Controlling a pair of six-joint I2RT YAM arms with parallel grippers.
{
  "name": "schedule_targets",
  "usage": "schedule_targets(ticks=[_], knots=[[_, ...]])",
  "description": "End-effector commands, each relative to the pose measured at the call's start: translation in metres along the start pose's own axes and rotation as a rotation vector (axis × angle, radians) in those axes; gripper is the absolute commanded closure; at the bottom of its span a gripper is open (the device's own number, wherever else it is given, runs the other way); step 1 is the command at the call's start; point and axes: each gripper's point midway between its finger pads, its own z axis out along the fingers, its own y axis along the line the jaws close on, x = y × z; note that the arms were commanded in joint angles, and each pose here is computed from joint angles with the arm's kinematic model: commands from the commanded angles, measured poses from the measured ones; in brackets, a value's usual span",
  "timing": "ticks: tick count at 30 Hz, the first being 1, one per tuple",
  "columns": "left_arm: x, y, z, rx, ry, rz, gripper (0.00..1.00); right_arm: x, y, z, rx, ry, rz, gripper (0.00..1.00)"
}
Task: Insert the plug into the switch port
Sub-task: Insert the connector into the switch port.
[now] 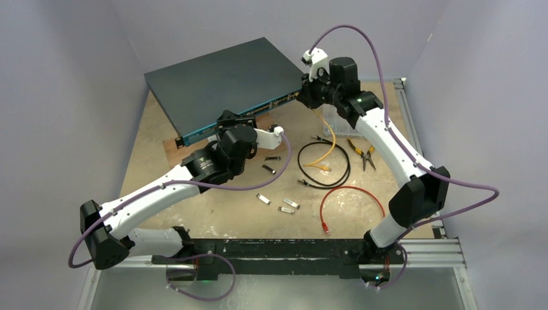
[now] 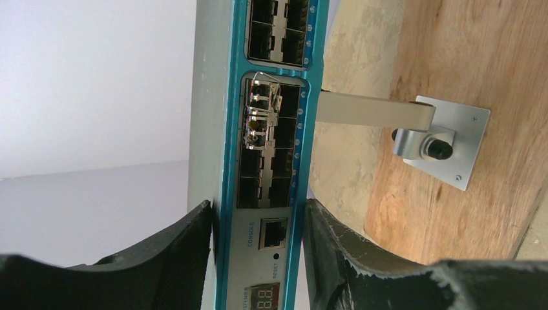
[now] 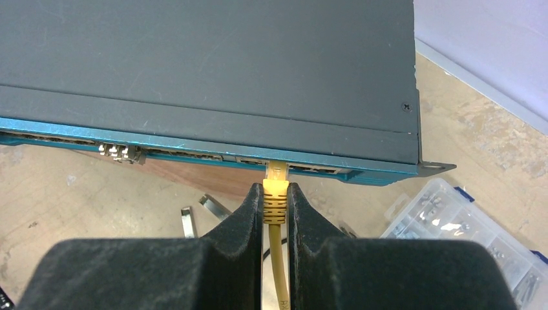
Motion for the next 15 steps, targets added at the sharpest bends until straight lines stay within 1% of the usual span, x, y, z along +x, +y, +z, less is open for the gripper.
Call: schedule_targets(ticks=[1, 4, 11, 15], knots=[[0.017, -0.008, -0.011, 0.035, 0.035, -0.035, 1.0, -0.063, 0.008, 0.016, -0.029, -0.225, -0.1, 1.0], [0.017, -0.008, -0.012, 0.034, 0.035, -0.037, 1.0, -0.068, 0.007, 0.014, -0.022, -0.234, -0.104, 1.0], [0.016, -0.009, -0.012, 0.039, 0.034, -0.036, 1.0, -0.096, 0.008, 0.012, -0.026, -0.306, -0.111, 1.0], [0.017, -0.007, -0.013, 0.035, 0.034, -0.04, 1.0, -0.093, 0.005, 0.015, -0.013, -0.305, -0.107, 1.0]])
